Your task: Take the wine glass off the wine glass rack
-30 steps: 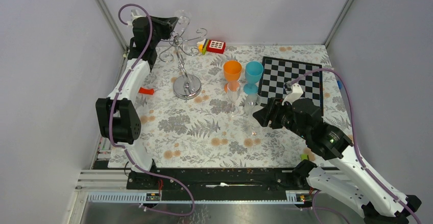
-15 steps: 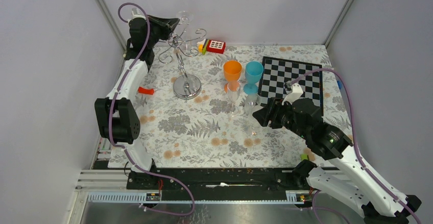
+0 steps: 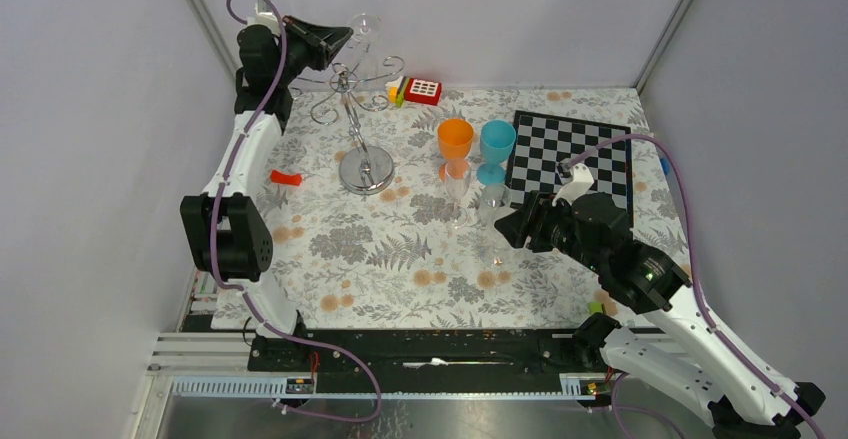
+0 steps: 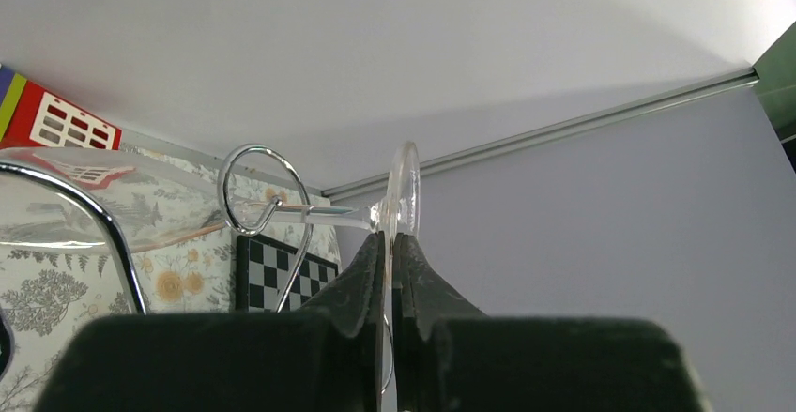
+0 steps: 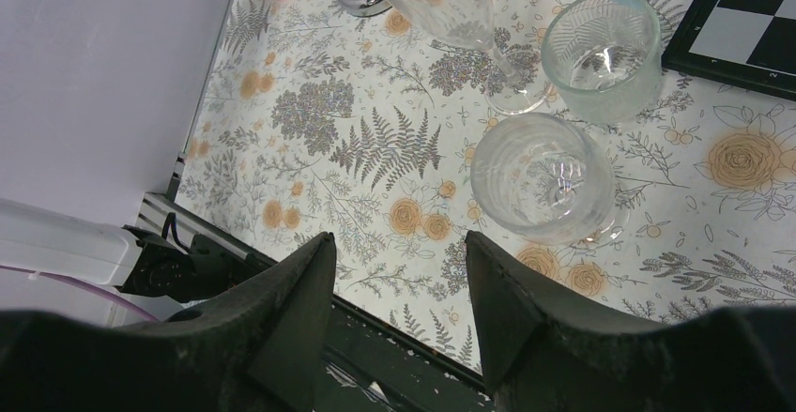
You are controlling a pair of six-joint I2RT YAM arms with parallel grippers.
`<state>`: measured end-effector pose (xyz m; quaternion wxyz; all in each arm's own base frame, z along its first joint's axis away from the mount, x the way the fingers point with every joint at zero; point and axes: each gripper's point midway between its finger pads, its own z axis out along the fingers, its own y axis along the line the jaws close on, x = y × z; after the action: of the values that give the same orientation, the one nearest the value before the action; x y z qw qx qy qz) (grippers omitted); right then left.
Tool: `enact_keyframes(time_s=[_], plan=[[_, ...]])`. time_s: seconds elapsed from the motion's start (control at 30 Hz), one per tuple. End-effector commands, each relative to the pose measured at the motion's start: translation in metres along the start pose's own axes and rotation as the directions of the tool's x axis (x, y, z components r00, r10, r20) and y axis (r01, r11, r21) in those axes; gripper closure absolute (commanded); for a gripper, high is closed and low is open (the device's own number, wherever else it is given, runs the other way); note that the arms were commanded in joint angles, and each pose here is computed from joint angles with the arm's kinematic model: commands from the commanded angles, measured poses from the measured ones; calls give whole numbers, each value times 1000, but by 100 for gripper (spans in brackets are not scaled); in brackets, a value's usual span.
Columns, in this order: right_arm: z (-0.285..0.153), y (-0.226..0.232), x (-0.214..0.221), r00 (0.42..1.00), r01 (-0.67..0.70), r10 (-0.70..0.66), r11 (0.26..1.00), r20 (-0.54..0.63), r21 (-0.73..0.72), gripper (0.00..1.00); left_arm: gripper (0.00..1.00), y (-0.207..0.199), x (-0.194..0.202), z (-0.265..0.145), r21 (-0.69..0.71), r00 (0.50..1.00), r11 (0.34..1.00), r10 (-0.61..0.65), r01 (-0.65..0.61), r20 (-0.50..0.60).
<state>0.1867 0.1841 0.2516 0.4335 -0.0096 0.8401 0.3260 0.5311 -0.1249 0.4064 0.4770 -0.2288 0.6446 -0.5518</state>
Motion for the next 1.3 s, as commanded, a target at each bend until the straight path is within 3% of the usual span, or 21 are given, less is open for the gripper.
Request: enact_keyframes(time_s=[0.0, 0.77, 1.27], plan=[[-1, 10, -11, 999, -1, 3, 999, 43, -40, 40, 100, -43, -3, -10, 127, 995, 987, 98, -95, -18], [2, 15, -16, 999, -10, 12, 999, 51, -49, 41, 100, -40, -33, -41, 139, 996, 986, 93, -94, 11], [1, 13, -17, 998, -9, 11, 999, 63, -43, 41, 100, -37, -46, -39, 148, 995, 985, 86, -91, 41]])
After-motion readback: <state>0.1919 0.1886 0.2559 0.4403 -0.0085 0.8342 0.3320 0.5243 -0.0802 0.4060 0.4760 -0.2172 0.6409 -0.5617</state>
